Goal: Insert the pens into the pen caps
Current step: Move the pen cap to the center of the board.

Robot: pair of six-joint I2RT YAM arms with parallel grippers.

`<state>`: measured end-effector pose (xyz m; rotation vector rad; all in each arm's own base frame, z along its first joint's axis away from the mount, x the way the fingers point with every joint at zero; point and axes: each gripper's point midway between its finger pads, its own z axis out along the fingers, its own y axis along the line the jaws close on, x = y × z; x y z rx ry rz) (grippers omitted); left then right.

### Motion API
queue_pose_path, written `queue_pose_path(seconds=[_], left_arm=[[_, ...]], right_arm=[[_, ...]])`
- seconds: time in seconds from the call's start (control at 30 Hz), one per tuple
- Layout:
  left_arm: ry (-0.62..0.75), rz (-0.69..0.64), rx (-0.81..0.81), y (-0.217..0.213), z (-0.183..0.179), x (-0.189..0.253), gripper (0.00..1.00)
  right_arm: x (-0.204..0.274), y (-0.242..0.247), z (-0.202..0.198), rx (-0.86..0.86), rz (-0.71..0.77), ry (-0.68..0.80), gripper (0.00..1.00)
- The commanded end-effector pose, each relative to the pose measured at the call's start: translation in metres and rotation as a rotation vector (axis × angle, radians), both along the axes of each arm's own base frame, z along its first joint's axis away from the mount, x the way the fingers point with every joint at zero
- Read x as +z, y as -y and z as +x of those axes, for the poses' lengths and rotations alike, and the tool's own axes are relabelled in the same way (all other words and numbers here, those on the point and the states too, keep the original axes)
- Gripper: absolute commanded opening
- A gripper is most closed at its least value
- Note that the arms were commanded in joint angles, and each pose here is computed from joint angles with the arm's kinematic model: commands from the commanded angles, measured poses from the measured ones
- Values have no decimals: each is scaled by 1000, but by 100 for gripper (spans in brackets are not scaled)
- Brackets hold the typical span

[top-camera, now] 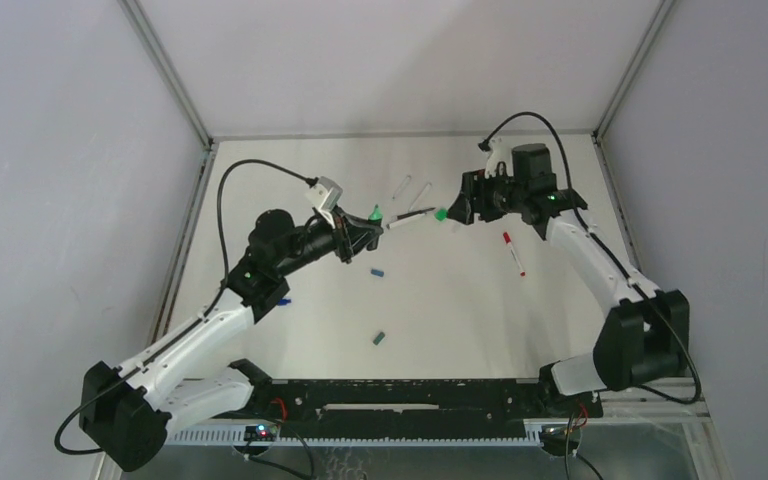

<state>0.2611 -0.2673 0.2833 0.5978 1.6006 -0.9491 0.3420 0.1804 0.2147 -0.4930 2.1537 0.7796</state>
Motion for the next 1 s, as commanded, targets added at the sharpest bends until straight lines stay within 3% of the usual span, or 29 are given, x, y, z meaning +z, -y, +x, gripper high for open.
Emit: queue_pose_path(seconds=[0.0, 0.3, 0.53, 0.97], left_arm=[[-3, -37, 61, -12, -1, -5, 0], [-58, -39, 95, -18, -4, -18, 0], [-82, 7, 116, -21, 0, -32, 0], [-83, 90, 136, -21, 20, -39, 0]], right_arm=[[-8, -3, 38, -228, 29, -60, 71], [-42, -10, 90, -412, 58, -212, 54], [-57, -16, 124, -489, 19, -200, 58], [-83, -13, 143, -541, -77, -222, 64]])
